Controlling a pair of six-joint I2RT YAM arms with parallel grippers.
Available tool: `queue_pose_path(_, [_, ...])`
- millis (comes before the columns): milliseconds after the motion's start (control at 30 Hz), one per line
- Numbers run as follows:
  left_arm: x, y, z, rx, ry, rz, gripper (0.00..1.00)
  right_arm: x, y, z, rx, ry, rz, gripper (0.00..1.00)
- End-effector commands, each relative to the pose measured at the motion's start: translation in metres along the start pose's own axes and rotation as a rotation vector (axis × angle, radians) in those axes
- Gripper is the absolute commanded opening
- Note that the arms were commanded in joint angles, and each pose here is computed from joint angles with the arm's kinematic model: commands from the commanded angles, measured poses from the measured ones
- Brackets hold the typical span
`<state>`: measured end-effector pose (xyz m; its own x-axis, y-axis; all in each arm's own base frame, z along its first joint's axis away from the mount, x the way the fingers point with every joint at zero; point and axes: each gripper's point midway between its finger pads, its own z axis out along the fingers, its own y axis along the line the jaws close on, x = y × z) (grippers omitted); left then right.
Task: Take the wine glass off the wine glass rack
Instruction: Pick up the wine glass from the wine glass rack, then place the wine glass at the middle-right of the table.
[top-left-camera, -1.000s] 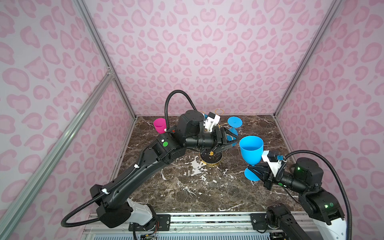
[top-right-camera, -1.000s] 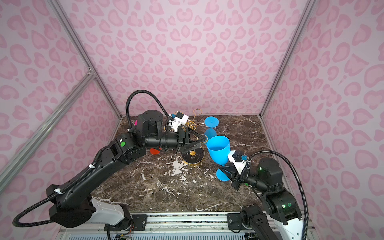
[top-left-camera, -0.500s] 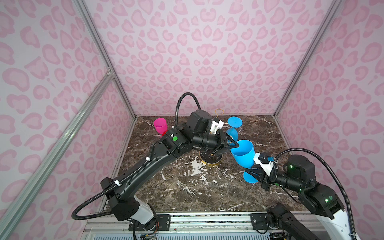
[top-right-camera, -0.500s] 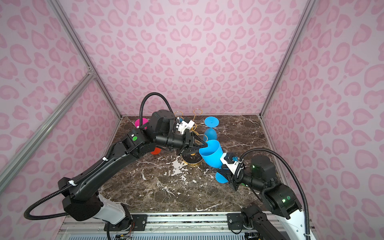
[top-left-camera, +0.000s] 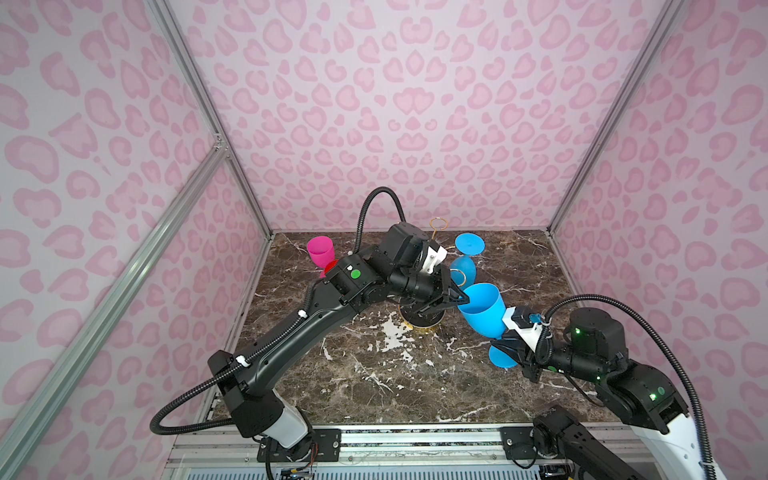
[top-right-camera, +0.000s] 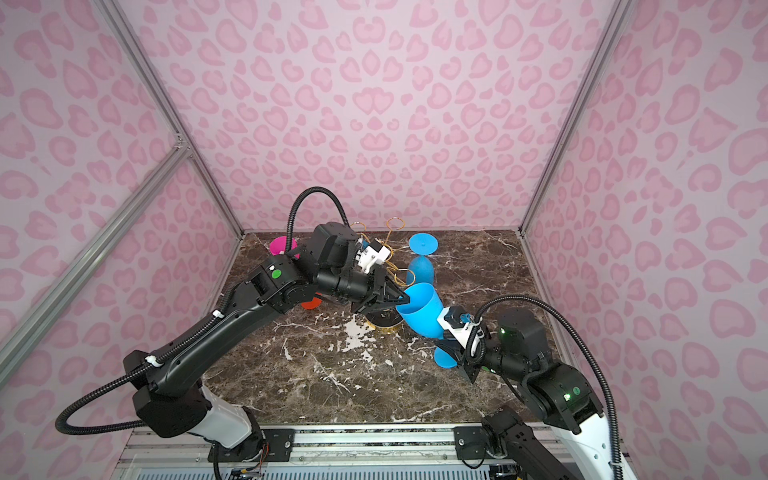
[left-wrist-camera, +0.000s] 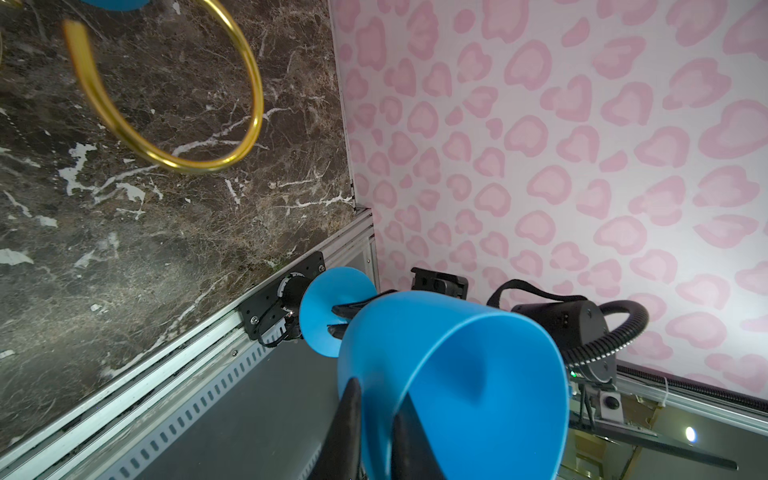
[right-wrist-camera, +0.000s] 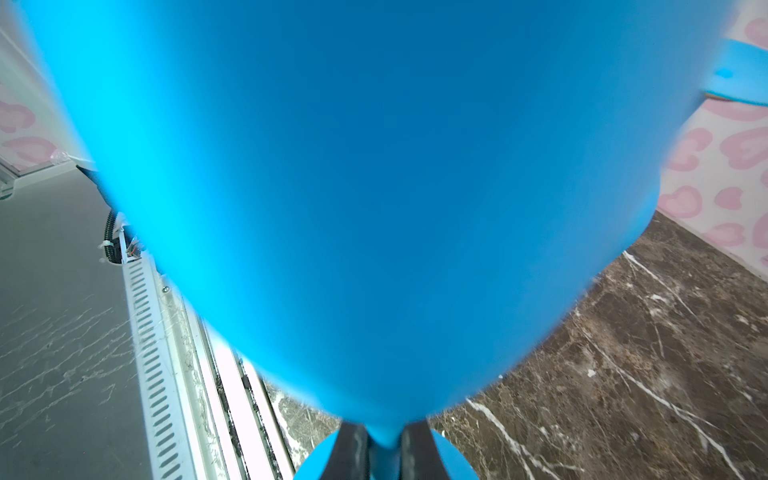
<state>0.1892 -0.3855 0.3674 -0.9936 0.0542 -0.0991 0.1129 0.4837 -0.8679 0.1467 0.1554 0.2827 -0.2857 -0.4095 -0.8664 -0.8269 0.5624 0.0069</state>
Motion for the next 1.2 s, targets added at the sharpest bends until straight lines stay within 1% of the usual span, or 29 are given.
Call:
queue_pose_path(0, [0.005,-0.009,0.000,0.035,0.034,0.014,0.09,-0.008,-0.001,-0.002,0.010,-0.025,-0.029,0.06])
queue_pose_path(100, [0.005,-0.009,0.000,0.032,0.033,0.011,0.04,-0.009,-0.002,-0.003,0.019,-0.029,-0.034,0.19])
queue_pose_path(167, [0.004,-0.009,0.000,0.033,0.030,0.011,0.03,-0.010,-0.003,-0.004,0.026,-0.035,-0.038,0.32])
queue_pose_path(333, [0.002,-0.010,-0.002,0.036,0.014,0.011,0.03,-0.014,-0.010,-0.011,0.085,-0.065,-0.051,0.91])
queue_pose_path(367, [0.001,-0.010,-0.002,0.037,0.007,0.014,0.03,-0.016,-0.012,-0.015,0.108,-0.079,-0.053,0.99])
queue_pose_path(467, [-0.003,-0.012,-0.003,0.037,-0.018,0.031,0.03,-0.030,-0.019,-0.037,0.208,-0.169,-0.054,0.99])
queue_pose_path(567, [-0.011,-0.015,-0.005,0.030,-0.061,0.062,0.03,-0.047,-0.022,-0.069,0.304,-0.300,-0.049,0.99])
queue_pose_path(633, [-0.019,-0.018,-0.006,0.020,-0.105,0.090,0.03,-0.059,-0.026,-0.094,0.377,-0.392,-0.026,0.99])
queue_pose_path(733, [-0.029,-0.022,-0.005,-0.007,-0.159,0.147,0.03,-0.074,-0.041,-0.139,0.544,-0.538,0.049,0.99])
queue_pose_path(833, [-0.037,-0.024,0.000,-0.018,-0.189,0.177,0.03,-0.080,-0.047,-0.180,0.659,-0.670,0.099,0.99])
queue_pose_path(933, [-0.041,-0.030,0.004,-0.023,-0.210,0.214,0.03,-0.072,-0.063,-0.211,0.798,-0.724,0.187,0.99])
queue_pose_path(1000, [-0.042,-0.033,0.007,-0.044,-0.218,0.242,0.03,-0.064,-0.072,-0.222,0.859,-0.730,0.231,0.99])
queue_pose_path(1067, [-0.043,-0.032,0.010,-0.099,-0.231,0.283,0.03,-0.054,-0.083,-0.233,0.926,-0.746,0.301,0.99])
queue_pose_path(1167, [-0.044,-0.034,0.019,-0.186,-0.249,0.368,0.03,-0.047,-0.094,-0.249,0.983,-0.802,0.381,0.99])
